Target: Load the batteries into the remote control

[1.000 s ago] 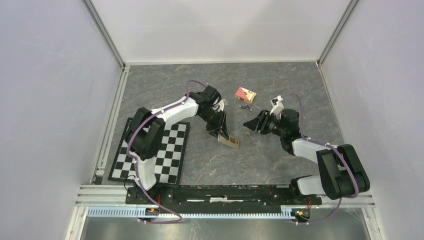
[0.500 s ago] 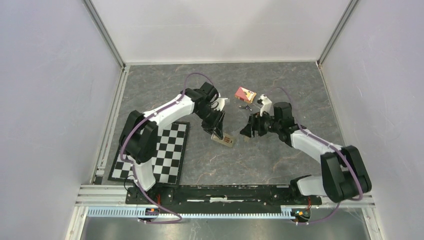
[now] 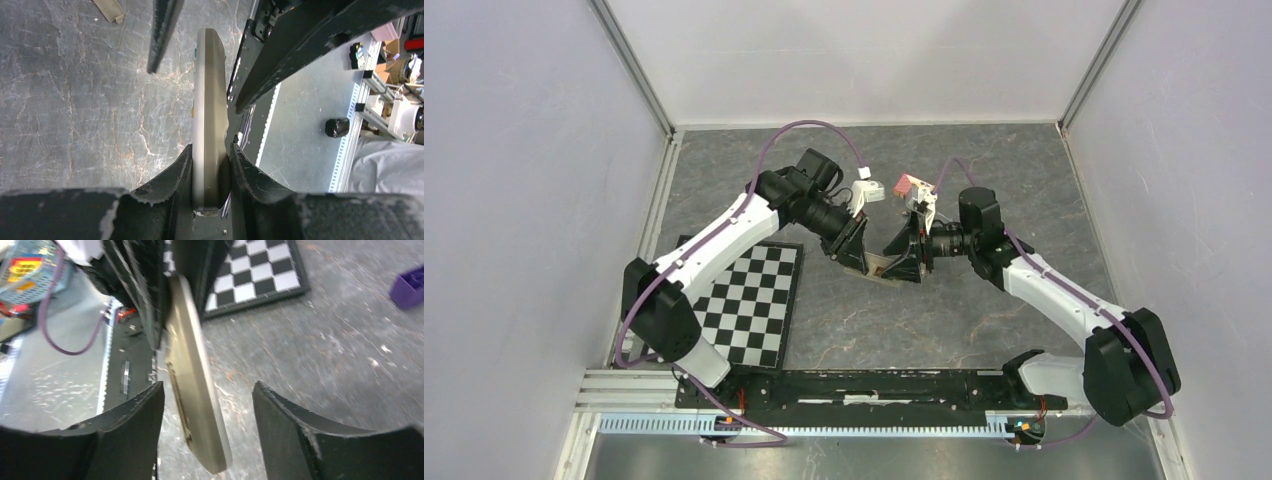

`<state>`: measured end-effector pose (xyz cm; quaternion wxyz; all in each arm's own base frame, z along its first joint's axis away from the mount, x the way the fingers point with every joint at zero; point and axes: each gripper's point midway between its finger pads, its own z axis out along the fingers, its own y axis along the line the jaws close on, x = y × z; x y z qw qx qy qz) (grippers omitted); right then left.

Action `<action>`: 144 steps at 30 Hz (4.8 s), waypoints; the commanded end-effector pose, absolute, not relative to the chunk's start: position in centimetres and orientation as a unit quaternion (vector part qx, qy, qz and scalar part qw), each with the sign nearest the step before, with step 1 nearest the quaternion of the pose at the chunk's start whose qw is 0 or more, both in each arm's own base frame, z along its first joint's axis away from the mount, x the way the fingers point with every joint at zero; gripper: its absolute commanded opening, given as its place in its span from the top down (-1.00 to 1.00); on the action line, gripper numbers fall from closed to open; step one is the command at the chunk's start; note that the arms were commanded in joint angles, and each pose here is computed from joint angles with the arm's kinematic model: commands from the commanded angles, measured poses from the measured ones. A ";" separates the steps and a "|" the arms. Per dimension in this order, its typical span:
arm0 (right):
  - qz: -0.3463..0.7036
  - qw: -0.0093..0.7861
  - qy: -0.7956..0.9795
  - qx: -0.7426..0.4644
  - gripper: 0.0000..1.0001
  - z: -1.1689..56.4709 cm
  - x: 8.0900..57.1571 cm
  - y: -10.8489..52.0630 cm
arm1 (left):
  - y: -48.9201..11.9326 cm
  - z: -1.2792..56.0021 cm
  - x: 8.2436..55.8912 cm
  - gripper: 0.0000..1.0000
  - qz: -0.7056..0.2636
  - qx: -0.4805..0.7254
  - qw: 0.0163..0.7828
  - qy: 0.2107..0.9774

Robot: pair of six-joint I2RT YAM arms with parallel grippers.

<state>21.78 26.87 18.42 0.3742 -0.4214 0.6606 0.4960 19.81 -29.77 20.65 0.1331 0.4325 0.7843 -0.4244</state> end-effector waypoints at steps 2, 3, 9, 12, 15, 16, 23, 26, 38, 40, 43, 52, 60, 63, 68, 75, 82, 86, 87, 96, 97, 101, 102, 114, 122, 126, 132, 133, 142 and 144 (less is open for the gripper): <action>0.557 0.357 0.576 -0.479 -0.04 22.4 19.4 28.1 | -29.8 23.6 19.6 0.91 -0.433 0.481 0.171 0.743; 0.565 0.349 0.574 -0.479 0.13 22.5 19.1 28.1 | -29.8 24.0 19.9 0.84 -0.429 0.482 0.182 0.742; 0.581 0.340 0.559 -0.485 0.79 23.9 18.1 28.1 | -30.3 28.4 21.4 0.40 -0.433 0.472 0.288 0.712; 0.571 0.359 0.562 -0.479 1.00 25.2 18.8 28.3 | -30.5 30.5 22.0 0.16 -0.447 0.452 0.327 0.699; 0.544 0.394 0.590 -0.447 1.00 26.8 21.0 28.6 | -31.0 32.1 23.0 -0.37 -0.479 0.394 0.356 0.699; 0.532 0.412 0.600 -0.433 1.00 27.4 21.9 28.7 | -31.1 32.6 23.4 -0.47 -0.492 0.373 0.365 0.697; 0.517 0.472 0.626 -0.343 1.00 32.7 25.3 28.8 | -30.6 36.0 26.1 -0.77 -0.582 0.206 0.405 0.674; 0.552 0.490 0.602 -0.305 1.00 35.4 25.0 28.8 | -29.7 36.5 27.0 -0.90 -0.587 0.155 0.417 0.676; 0.598 0.472 0.618 -0.193 1.00 36.9 26.6 28.9 | -29.1 41.1 26.2 -0.39 -0.719 0.061 0.376 0.581; 0.604 0.461 0.628 -0.166 1.00 36.5 27.1 29.0 | -29.2 41.0 26.2 -0.25 -0.722 0.061 0.373 0.579; 0.614 0.446 0.635 -0.146 1.00 36.1 27.6 29.2 | -29.1 40.6 26.2 -0.15 -0.719 0.059 0.376 0.581; 0.595 0.458 0.646 -0.134 -0.15 34.7 28.8 28.4 | -28.2 38.6 28.4 0.96 -0.672 0.045 0.404 0.619; 0.454 0.518 0.725 -0.031 -0.52 26.3 34.6 20.3 | -23.2 30.6 31.9 0.96 -0.473 0.011 0.459 0.752; 0.324 0.523 0.787 -0.046 -0.44 20.9 36.7 17.6 | -22.3 29.3 31.8 0.96 -0.442 0.022 0.459 0.770; 0.193 0.508 0.836 -0.083 0.10 15.0 39.4 14.8 | -22.5 29.2 31.8 0.96 -0.439 0.044 0.457 0.772; 0.091 0.483 0.860 -0.138 0.40 10.8 42.7 13.8 | -23.3 29.2 32.9 0.96 -0.442 0.061 0.445 0.776; 0.093 0.452 0.861 -0.212 0.04 7.8 44.9 15.4 | -24.2 29.1 34.4 0.96 -0.450 0.069 0.430 0.780; 0.100 0.444 0.862 -0.225 0.13 6.9 45.7 16.0 | -24.3 29.1 35.2 0.96 -0.454 0.069 0.424 0.781; 0.115 0.443 0.857 -0.239 0.18 7.0 45.6 16.7 | -24.3 29.2 35.3 0.96 -0.455 0.070 0.424 0.780; 0.148 0.438 0.825 -0.325 -0.02 6.6 45.5 21.1 | -22.9 29.2 36.7 0.96 -0.464 0.046 0.420 0.779; 0.146 0.436 0.824 -0.330 -0.01 6.4 45.6 21.3 | -22.8 29.3 36.8 0.96 -0.465 0.044 0.420 0.778; 0.135 0.409 0.837 -0.338 0.23 5.0 46.4 21.5 | -22.3 29.7 37.0 0.96 -0.469 0.036 0.420 0.776; 0.129 0.395 0.844 -0.340 0.25 4.4 46.4 21.2 | -22.2 29.8 37.1 0.96 -0.469 0.035 0.421 0.776; 0.101 0.328 0.858 -0.382 0.27 1.8 45.0 19.8 | -22.4 29.6 36.9 0.96 -0.480 0.037 0.407 0.776; 0.102 0.315 0.871 -0.363 0.90 1.2 44.5 19.6 | -22.3 29.8 36.5 0.96 -0.482 0.033 0.409 0.774; 0.129 0.339 0.873 -0.326 1.00 3.6 45.3 20.8 | -22.2 29.9 36.1 0.96 -0.484 0.029 0.416 0.770; 0.200 0.416 0.851 -0.250 1.00 11.9 45.1 23.1 | -22.2 30.7 35.8 0.96 -0.503 0.025 0.437 0.745; 0.220 0.429 0.846 -0.228 1.00 13.3 44.7 23.5 | -22.3 30.7 35.7 0.96 -0.507 0.023 0.439 0.741; 0.406 0.550 0.712 -0.160 1.00 28.1 37.8 25.8 | -23.6 30.8 35.3 0.96 -0.542 0.006 0.446 0.712; 0.432 0.565 0.684 -0.165 1.00 30.4 35.9 26.4 | -24.3 30.6 35.0 0.96 -0.544 0.007 0.445 0.712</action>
